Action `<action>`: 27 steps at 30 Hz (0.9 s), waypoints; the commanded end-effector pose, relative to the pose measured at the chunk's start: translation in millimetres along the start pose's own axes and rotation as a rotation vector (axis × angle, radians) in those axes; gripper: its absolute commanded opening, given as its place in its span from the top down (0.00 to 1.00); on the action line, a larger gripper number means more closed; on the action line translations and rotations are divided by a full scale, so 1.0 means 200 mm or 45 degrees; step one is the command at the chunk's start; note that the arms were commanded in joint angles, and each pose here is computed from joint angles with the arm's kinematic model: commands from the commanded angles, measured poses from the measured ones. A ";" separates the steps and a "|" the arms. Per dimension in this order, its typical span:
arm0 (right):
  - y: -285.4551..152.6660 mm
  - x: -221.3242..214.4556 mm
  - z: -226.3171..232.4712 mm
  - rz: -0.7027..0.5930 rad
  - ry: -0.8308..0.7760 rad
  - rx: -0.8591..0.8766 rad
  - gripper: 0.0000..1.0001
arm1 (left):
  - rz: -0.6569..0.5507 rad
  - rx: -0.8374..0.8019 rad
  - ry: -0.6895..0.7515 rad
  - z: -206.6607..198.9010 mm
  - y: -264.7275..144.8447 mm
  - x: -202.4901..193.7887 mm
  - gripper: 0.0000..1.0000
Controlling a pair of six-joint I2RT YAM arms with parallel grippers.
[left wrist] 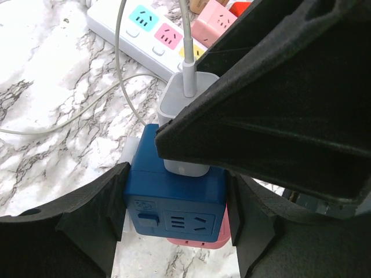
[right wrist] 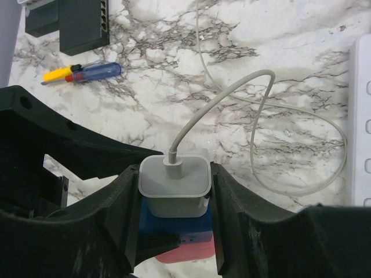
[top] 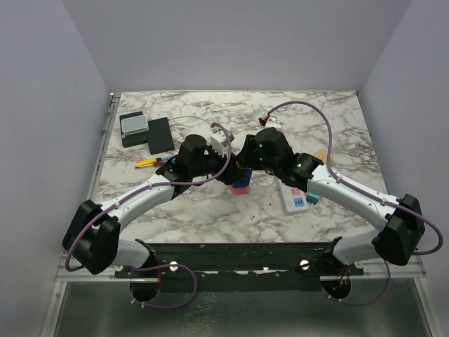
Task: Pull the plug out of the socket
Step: Remove the plug from the socket.
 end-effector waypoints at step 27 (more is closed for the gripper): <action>0.00 0.28 -0.11 -0.128 0.155 -0.038 1.00 | 0.174 0.049 0.021 -0.01 -0.03 -0.14 1.00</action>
Point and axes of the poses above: each gripper's point midway between its finger pads, its own y axis out along the fingers, its own z axis along the line the jaws close on, x = y × z, the point moved 10 cm from there along -y, back along the fingers, and after that the axes turned 9 degrees about y, right-handed, at the moved point
